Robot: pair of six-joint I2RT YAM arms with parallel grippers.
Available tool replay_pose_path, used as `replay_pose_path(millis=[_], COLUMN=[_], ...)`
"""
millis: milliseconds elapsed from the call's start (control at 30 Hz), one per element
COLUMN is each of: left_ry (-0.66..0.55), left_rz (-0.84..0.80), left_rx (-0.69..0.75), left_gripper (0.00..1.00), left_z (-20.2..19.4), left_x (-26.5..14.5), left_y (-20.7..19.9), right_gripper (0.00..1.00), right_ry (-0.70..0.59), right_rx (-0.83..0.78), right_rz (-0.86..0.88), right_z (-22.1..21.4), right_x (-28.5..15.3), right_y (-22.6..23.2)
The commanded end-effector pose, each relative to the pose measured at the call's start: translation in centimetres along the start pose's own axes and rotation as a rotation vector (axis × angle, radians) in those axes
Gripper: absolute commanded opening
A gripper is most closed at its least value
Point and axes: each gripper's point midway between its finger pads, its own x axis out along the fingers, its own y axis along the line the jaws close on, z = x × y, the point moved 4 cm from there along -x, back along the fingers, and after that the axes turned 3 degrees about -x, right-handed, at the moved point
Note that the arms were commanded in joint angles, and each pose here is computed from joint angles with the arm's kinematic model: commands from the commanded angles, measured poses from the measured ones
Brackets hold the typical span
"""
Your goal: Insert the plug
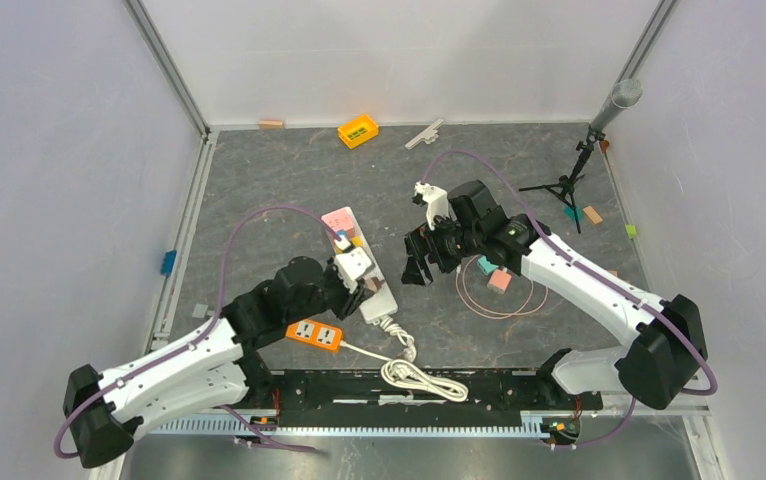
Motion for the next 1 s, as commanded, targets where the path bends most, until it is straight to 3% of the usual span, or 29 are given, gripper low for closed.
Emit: replay_pose_path(millis=[0, 233, 367, 467, 633, 733, 967], left_ry=[-0.094, 0.031, 0.104, 0.253, 0.373, 0.379, 0.24], left_rz=[0.281, 0.548, 0.552, 0.554, 0.461, 0.412, 0.291], left_rx=[-0.281, -0.444, -0.593, -0.7, -0.738, -0.766, -0.822], left_gripper=[0.02, 0.02, 0.02, 0.02, 0.02, 0.02, 0.02], left_z=[0.9, -1.1, -1.3, -2.4, -3.1, -2.9, -1.1], left_x=[-2.2, -5.9, -6.6, -6.5, -3.8, -2.3, 1.5], left_y=[3.1, 5.8, 6.2, 6.3, 5.5, 5.2, 4.3], right_gripper=[0.98, 0.98, 0.98, 0.97, 0.95, 0.96, 0.95], right_ry=[-0.048, 0.008, 0.044, 0.046, 0.057, 0.036, -0.037], right_rx=[0.004, -0.085, -0.103, -0.046, 0.013, 0.047, 0.13], right_rz=[0.028, 0.073, 0.097, 0.104, 0.139, 0.142, 0.186], right_z=[1.4, 2.7, 3.4, 3.6, 3.5, 3.4, 2.3], right_x=[0.0, 3.1, 5.5, 6.9, 8.5, 8.5, 8.0], right_y=[0.6, 2.4, 3.5, 3.4, 3.6, 3.3, 2.1])
